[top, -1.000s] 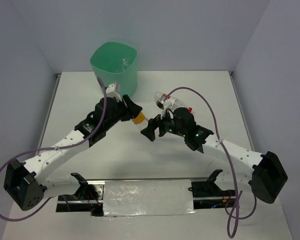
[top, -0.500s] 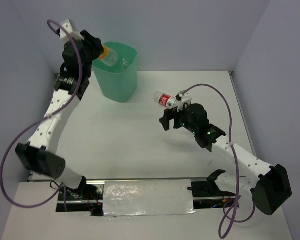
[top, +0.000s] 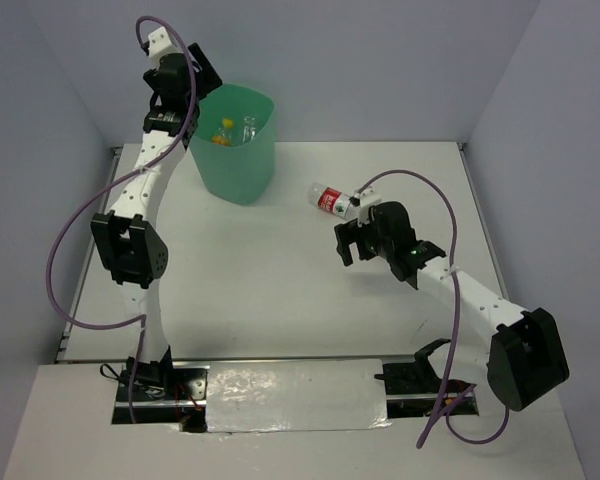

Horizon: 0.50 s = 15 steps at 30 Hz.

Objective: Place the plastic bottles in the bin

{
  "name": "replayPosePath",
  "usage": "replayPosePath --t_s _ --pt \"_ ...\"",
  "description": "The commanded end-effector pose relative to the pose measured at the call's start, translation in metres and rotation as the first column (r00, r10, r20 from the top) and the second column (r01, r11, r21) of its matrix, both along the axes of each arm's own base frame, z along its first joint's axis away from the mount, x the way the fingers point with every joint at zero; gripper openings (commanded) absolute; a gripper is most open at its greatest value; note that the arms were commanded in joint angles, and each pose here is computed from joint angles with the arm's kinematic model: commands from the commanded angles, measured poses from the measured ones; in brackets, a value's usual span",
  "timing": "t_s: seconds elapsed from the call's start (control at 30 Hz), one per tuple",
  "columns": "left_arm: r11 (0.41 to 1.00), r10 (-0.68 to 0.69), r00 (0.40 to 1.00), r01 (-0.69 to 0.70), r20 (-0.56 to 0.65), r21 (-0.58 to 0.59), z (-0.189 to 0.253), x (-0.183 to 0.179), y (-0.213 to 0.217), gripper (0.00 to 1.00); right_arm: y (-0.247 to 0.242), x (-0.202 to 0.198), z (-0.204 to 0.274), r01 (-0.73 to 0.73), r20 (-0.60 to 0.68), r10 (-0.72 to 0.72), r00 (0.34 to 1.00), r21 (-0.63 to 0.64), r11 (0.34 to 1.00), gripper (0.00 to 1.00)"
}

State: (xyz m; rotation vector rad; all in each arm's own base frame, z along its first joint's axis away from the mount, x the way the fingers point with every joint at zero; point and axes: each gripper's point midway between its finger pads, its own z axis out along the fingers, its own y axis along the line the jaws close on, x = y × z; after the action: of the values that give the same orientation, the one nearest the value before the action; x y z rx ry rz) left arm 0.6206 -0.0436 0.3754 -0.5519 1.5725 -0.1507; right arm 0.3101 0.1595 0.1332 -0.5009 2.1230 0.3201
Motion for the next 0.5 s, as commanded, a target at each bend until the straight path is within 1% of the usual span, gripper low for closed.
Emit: replayPosePath --t_s 0.0,0.03,0.1,0.17,0.2,0.27,0.3,0.33,0.37,0.4,0.47 --pt "0.999 -0.036 0.987 0.031 0.158 0.038 0.074 -0.018 -0.002 0.99 -0.009 0.017 0.021 0.020 0.069 -0.015 0.998 -0.061 0.998 1.00" --pt "0.996 -0.060 0.984 0.049 0.166 0.073 0.084 -0.025 -0.004 0.99 -0.011 0.019 0.020 0.003 0.078 0.004 0.997 -0.089 0.996 1.00" --pt "0.994 -0.086 0.980 0.073 0.182 0.078 0.103 -0.039 -0.006 0.99 -0.011 0.021 0.015 -0.031 0.075 0.041 0.996 -0.132 0.991 1.00" --pt "0.990 -0.115 0.978 0.098 0.176 0.101 0.112 -0.051 -0.008 0.99 -0.010 0.027 0.017 -0.073 0.090 0.090 0.992 -0.181 0.981 1.00" --pt "0.987 -0.139 0.972 0.120 0.191 0.106 0.126 -0.064 -0.011 0.99 -0.009 0.030 0.016 -0.085 0.090 0.105 0.990 -0.201 0.976 1.00" --pt "0.983 -0.164 0.969 0.144 0.186 0.118 0.136 -0.079 -0.012 0.99 -0.011 0.039 0.014 -0.126 0.076 0.152 0.985 -0.274 0.953 1.00" --pt "0.979 -0.183 0.972 0.167 0.144 0.120 0.127 -0.086 -0.014 0.99 -0.011 0.042 0.014 -0.144 0.066 0.171 0.983 -0.299 0.943 1.00" --pt "0.976 -0.197 0.966 0.177 0.165 0.126 0.142 -0.105 -0.014 0.99 -0.015 0.049 0.011 -0.176 0.045 0.205 0.978 -0.354 0.919 1.00" --pt "0.973 -0.209 0.965 0.190 0.159 0.129 0.142 -0.115 -0.014 0.99 -0.016 0.051 0.008 -0.197 0.028 0.224 0.974 -0.380 0.904 1.00" --pt "0.961 -0.260 0.954 0.240 0.147 0.135 0.139 -0.135 -0.020 0.99 -0.019 0.053 0.006 -0.211 0.016 0.238 0.971 -0.405 0.889 1.00" --pt "0.945 -0.310 0.942 0.289 0.130 0.155 0.131 -0.156 -0.026 0.99 -0.032 0.063 0.000 -0.246 -0.020 0.268 0.963 -0.467 0.849 1.00"
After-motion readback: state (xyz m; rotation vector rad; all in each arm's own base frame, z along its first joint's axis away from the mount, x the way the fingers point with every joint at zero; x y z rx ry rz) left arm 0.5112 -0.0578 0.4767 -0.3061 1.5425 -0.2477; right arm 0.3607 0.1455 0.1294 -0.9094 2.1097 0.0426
